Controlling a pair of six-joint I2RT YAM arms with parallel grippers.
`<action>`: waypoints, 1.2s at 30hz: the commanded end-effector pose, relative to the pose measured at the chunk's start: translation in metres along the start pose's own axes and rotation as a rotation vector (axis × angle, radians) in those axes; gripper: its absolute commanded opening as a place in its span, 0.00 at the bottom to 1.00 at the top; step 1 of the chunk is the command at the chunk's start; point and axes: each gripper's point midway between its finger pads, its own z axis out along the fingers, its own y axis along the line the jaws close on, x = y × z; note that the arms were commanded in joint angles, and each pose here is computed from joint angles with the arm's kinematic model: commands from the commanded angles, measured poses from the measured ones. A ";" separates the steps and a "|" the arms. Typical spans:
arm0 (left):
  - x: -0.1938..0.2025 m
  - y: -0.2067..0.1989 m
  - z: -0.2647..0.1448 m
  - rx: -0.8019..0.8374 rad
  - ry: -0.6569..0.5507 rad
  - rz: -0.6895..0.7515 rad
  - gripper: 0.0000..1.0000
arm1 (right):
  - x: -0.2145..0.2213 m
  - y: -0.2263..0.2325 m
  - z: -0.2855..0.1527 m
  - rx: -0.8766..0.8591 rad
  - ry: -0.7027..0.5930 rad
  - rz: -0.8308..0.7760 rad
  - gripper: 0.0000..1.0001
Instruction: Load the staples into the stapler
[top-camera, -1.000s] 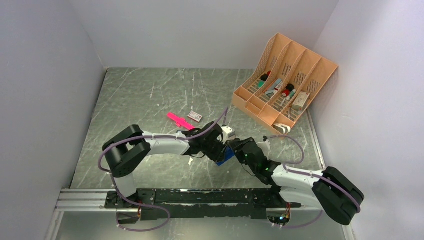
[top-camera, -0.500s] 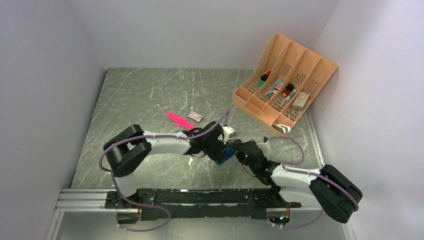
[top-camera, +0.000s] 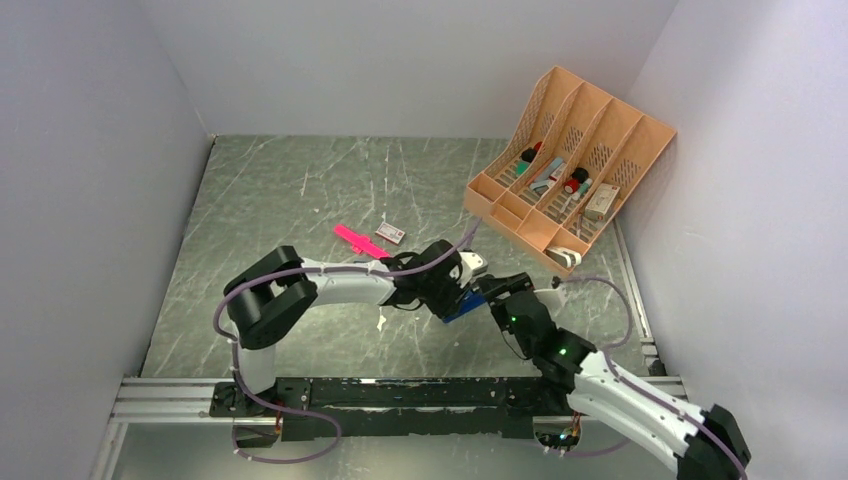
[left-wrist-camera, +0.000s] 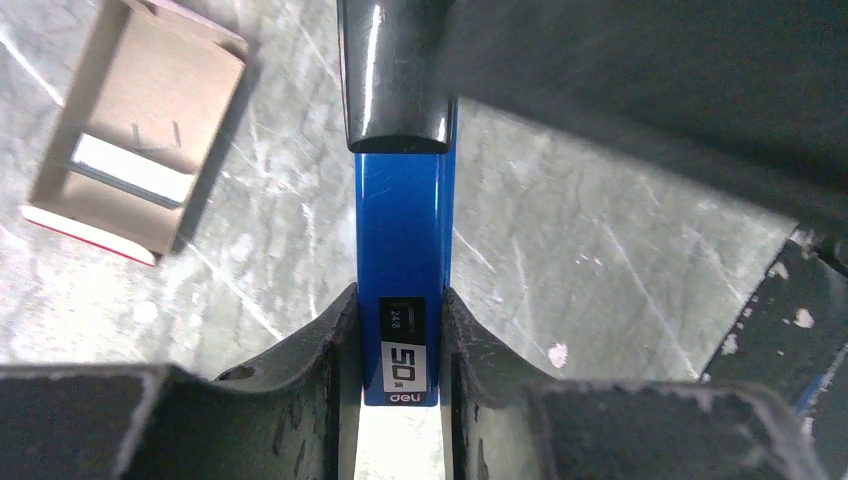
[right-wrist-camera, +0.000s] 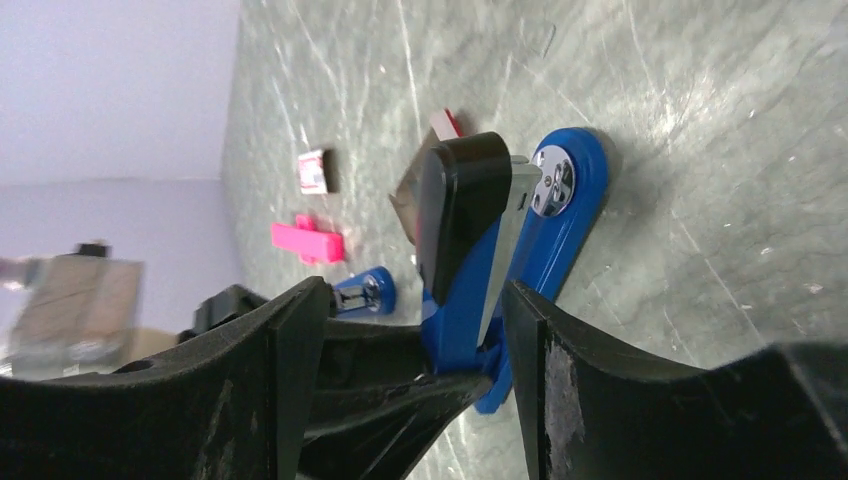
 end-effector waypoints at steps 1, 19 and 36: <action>0.005 0.028 0.007 -0.114 0.047 0.068 0.13 | -0.037 -0.020 -0.016 0.104 -0.149 -0.036 0.68; -0.054 0.013 -0.035 -0.109 -0.054 0.242 0.76 | -0.122 0.063 -0.067 -0.078 -0.446 -0.201 0.68; -0.001 0.135 -0.173 -0.033 -0.058 0.784 0.65 | -0.077 0.099 -0.051 -0.262 -0.273 -0.434 0.68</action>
